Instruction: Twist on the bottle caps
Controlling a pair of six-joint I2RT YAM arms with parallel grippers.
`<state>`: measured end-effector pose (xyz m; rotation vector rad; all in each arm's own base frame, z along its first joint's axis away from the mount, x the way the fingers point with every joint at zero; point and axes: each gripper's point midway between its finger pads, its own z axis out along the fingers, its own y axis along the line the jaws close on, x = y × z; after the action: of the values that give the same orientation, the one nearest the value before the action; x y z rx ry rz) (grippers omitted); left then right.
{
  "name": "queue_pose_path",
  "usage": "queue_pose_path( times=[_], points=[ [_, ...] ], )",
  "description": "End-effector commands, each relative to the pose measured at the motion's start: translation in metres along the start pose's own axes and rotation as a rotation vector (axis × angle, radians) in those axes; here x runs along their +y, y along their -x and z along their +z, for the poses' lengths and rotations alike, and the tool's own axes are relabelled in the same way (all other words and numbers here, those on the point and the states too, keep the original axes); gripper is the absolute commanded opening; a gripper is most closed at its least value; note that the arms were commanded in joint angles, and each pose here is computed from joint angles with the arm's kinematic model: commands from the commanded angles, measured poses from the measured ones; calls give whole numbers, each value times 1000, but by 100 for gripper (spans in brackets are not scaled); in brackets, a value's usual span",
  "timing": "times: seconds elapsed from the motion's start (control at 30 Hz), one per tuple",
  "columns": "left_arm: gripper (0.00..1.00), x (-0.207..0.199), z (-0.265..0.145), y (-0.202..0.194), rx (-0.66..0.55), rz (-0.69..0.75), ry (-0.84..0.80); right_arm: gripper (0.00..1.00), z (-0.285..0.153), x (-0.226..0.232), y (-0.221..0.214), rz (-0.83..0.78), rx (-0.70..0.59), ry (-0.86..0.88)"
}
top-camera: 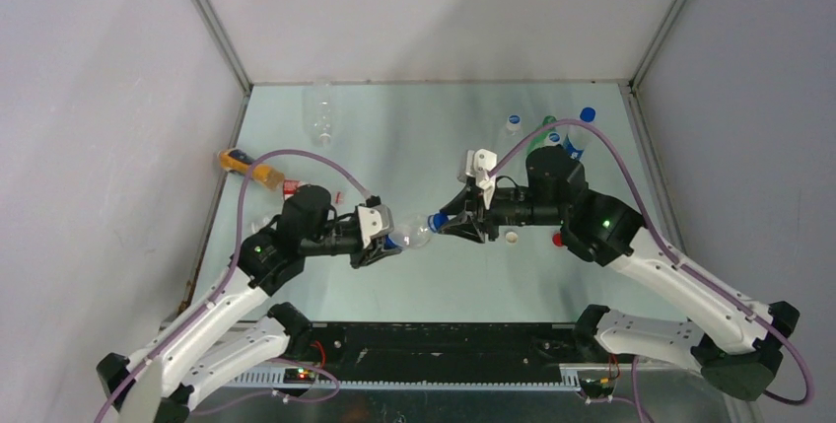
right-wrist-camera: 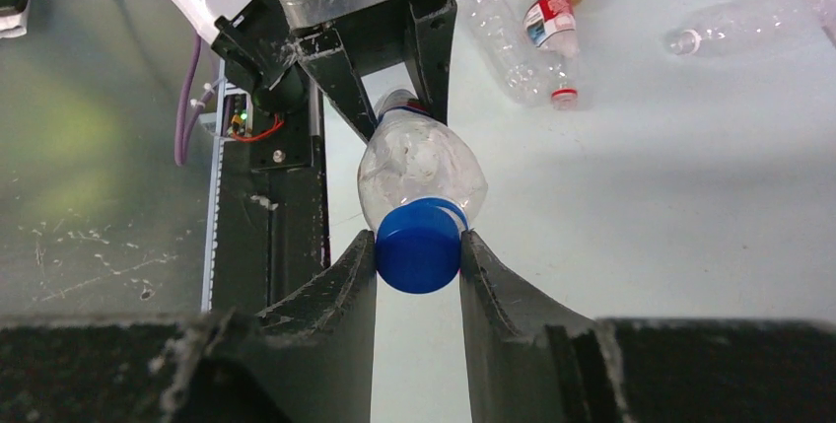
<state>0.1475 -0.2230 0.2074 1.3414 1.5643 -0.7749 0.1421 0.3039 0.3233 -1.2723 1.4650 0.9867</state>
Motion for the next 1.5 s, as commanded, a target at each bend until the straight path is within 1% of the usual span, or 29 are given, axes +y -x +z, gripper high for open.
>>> queue_pose_path(
  times=[0.0, 0.1, 0.3, 0.6, 1.03, 1.17, 1.27, 1.4, 1.47],
  points=[
    [27, 1, -4, 34, -102, 89, -8, 0, 4, -1, 1, -25, -13, 39],
    [27, -1, -5, 34, -113, 103, -12, 0, 4, 0, -3, -2, -3, 69],
    [26, -3, -6, 32, -128, 126, -9, 0, -4, -6, -3, 21, -9, 58],
    [26, -5, -6, 38, -147, 143, -26, 1, -1, 4, -3, 35, -15, 130],
    [25, -9, -4, 41, -133, 141, -50, 4, 4, 15, -2, -6, -24, 204],
    [25, -11, -5, 45, -141, 140, -56, 4, 7, 18, -10, -39, 1, 237],
    [25, -14, -6, 51, -167, 132, -73, 4, 7, 23, -21, -64, 48, 279],
    [25, -21, -5, 59, -200, 93, -114, 4, 7, 27, -32, -79, 105, 324],
    [25, -25, -3, 61, -212, 74, -142, 4, 6, 30, -32, -89, 103, 351]
  ],
)
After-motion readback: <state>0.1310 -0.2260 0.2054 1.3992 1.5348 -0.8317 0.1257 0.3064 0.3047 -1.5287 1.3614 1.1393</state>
